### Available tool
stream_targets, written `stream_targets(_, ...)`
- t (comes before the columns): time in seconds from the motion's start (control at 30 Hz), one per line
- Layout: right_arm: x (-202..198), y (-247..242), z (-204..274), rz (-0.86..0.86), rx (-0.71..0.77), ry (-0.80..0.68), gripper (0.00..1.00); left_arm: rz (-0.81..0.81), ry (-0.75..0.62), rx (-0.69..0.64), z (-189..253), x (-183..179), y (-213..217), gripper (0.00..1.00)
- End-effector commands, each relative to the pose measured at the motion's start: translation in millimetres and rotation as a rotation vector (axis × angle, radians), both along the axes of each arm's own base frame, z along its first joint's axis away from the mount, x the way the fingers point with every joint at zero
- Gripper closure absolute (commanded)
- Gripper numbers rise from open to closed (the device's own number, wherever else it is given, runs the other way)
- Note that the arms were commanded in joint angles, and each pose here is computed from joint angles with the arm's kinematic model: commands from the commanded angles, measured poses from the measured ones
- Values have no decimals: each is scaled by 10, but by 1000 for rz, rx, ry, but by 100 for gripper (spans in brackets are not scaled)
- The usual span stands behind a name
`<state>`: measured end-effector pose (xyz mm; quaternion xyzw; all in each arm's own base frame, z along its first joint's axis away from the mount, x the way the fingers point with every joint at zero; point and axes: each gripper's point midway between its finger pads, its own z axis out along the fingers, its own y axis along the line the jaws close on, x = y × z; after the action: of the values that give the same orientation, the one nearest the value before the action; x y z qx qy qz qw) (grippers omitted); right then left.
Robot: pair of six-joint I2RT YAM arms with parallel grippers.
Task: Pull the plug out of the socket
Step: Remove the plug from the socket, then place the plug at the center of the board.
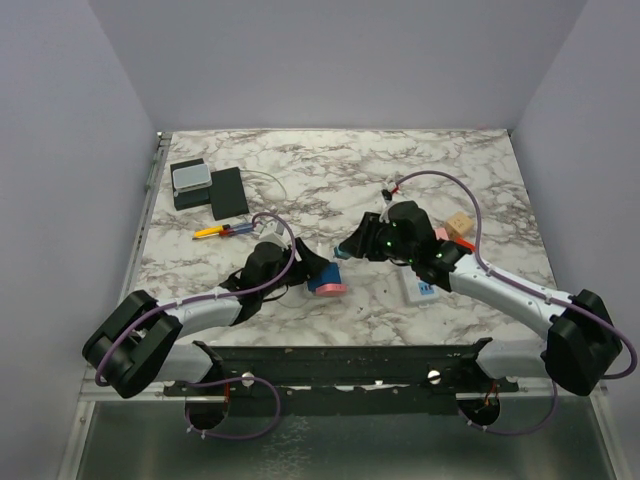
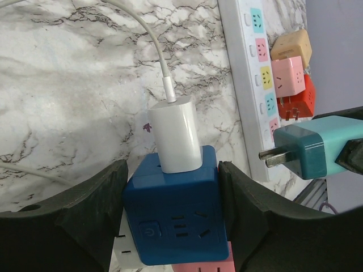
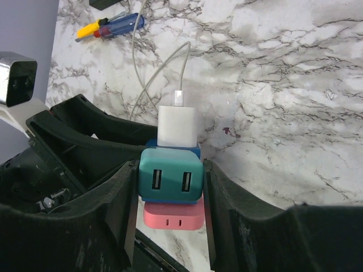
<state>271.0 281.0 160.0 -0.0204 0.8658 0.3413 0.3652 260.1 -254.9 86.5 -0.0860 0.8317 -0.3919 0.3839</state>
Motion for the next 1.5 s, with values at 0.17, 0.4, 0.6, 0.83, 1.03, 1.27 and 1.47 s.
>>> stream_targets(0.17, 15, -305, 96, -66, -155, -15, 100, -22, -73, -52, 303, 72, -72, 100)
stream_targets(0.4, -43, -1040, -36, -193, -355, 119, 100, -38, -86, -62, 548, 207, -79, 100)
stream_targets(0.6, -53, -1774, -159, -356, -401, 238, 100, -123, -135, 93, 744, 283, -85, 100)
stream_targets(0.83, -192, -2385, -302, -523, -576, 334, 100, -308, -169, 221, 1044, 260, -85, 100)
stream_targets(1.03, -297, -2523, -527, -559, -627, 419, 100, -383, -230, 303, 1121, 253, 16, 100)
stream_targets(1.27, -286, -2656, -740, -582, -642, 516, 99, -389, -305, 386, 1082, 217, 158, 100)
stream_targets(1.47, -289, -2696, -925, -581, -671, 576, 95, -413, -309, 391, 977, 157, 169, 100)
